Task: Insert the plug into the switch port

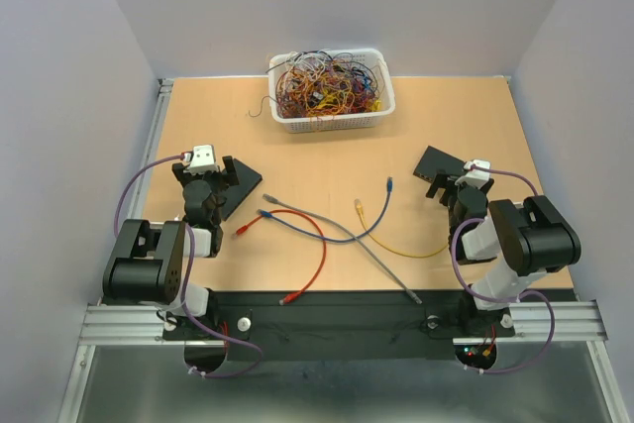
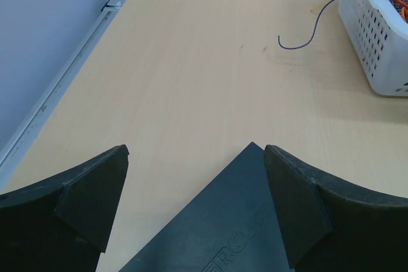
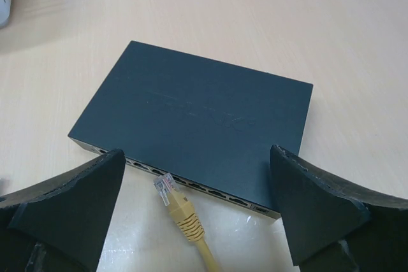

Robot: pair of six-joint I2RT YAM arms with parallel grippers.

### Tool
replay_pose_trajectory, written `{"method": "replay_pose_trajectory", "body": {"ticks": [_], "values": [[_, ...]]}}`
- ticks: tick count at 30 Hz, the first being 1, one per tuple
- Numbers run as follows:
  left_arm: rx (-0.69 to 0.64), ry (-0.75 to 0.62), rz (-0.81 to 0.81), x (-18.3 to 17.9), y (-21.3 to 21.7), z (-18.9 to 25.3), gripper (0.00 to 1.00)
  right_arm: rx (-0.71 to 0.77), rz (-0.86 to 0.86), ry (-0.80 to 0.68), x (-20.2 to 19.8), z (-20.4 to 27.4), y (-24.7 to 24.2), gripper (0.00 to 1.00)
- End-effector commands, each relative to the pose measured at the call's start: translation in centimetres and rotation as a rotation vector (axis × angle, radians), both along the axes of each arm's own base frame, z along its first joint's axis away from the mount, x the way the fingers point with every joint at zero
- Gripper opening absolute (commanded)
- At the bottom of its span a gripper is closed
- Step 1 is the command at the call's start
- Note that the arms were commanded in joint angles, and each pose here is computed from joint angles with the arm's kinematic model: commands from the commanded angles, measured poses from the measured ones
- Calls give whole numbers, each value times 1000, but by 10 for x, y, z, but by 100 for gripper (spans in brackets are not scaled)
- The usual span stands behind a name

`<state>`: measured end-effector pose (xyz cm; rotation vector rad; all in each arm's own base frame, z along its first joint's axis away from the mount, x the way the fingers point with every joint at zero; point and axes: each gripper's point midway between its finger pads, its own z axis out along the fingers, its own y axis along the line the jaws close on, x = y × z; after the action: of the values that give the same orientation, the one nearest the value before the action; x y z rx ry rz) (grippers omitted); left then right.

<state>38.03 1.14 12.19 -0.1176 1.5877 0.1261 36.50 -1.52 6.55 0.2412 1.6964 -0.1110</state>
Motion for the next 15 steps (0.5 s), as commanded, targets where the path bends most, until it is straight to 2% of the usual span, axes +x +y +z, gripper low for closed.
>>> {"method": "replay_pose_trajectory", "body": {"ticks": [1, 13, 15], "values": [[-6, -222, 18, 1, 5, 54, 99, 9, -6, -118, 10, 31, -2, 100], [-6, -222, 18, 1, 5, 54, 99, 4, -6, -116, 9, 31, -2, 100], [-6, -221, 18, 1, 5, 54, 99, 0, -2, -148, 7, 43, -2, 100]]}}
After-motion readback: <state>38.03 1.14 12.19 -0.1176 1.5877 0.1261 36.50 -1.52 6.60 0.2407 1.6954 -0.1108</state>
